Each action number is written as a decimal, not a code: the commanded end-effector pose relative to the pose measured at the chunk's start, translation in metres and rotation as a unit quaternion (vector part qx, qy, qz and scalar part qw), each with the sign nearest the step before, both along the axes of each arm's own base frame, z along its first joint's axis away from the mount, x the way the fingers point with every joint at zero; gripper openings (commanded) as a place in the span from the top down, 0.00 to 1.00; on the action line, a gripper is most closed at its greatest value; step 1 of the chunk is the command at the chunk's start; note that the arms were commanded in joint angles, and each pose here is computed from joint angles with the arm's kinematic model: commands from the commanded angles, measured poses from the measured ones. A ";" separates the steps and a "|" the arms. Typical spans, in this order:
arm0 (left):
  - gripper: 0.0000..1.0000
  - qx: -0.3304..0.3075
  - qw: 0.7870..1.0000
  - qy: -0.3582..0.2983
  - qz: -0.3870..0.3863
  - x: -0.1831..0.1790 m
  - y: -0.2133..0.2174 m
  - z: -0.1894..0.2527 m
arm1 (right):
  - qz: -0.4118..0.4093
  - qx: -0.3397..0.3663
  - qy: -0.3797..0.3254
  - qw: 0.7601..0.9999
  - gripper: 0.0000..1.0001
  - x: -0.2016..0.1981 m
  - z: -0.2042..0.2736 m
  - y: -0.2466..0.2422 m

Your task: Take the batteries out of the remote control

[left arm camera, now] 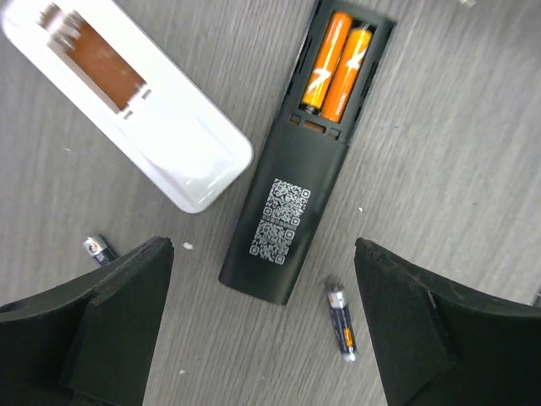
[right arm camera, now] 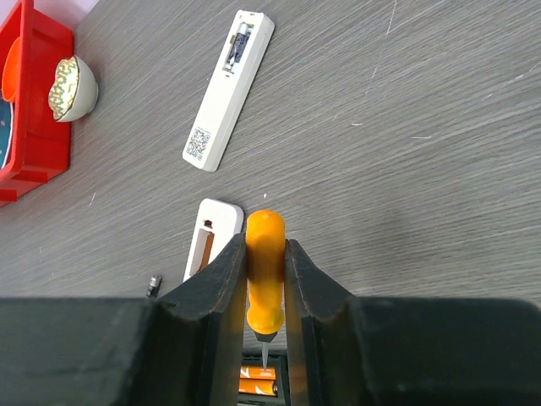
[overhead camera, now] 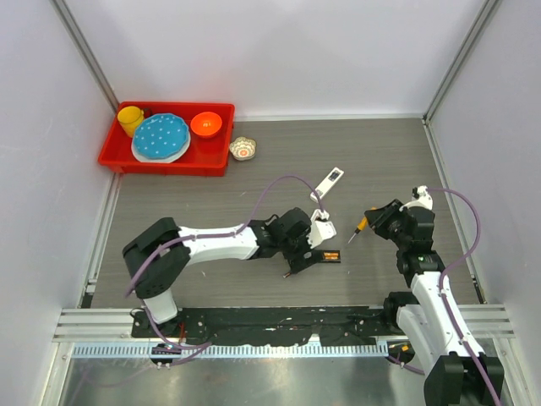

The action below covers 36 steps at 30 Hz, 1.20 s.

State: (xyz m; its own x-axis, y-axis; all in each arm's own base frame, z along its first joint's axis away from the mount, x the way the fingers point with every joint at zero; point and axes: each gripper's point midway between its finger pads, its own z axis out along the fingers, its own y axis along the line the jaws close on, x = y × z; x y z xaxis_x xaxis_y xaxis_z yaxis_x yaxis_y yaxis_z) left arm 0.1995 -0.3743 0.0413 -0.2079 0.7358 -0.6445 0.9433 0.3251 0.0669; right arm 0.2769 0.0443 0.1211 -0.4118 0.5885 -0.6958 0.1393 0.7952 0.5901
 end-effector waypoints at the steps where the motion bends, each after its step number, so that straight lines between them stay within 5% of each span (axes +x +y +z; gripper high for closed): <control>1: 0.08 -0.100 0.994 -0.049 -0.017 0.010 -0.020 0.079 | -0.004 -0.013 -0.034 0.999 0.99 0.007 0.024 -0.004; 11: 0.00 -0.263 0.961 -0.073 0.040 0.027 -0.004 0.168 | -0.005 -0.014 -0.038 0.999 0.99 0.008 0.027 -0.005; 15: 0.00 -0.329 0.930 0.009 0.165 0.054 0.023 0.185 | -0.003 -0.014 -0.038 0.999 0.99 0.007 0.027 -0.004; 23: 0.00 -0.319 0.910 0.187 0.188 0.066 0.040 0.150 | -0.002 -0.014 -0.038 0.999 0.99 0.008 0.027 -0.004; 36: 0.00 -0.255 0.938 0.209 0.109 0.043 0.037 0.090 | 0.004 -0.005 -0.036 0.999 0.99 0.011 0.027 -0.001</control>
State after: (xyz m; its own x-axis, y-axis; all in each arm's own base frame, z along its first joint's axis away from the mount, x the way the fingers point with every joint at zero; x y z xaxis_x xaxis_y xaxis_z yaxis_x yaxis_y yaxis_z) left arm 0.2601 -0.3309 0.1463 -0.6783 0.1681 -0.7153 0.6872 0.4897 -0.5367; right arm 0.2738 0.0433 0.1169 -0.4274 0.5785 -0.6947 0.1495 0.8031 0.5768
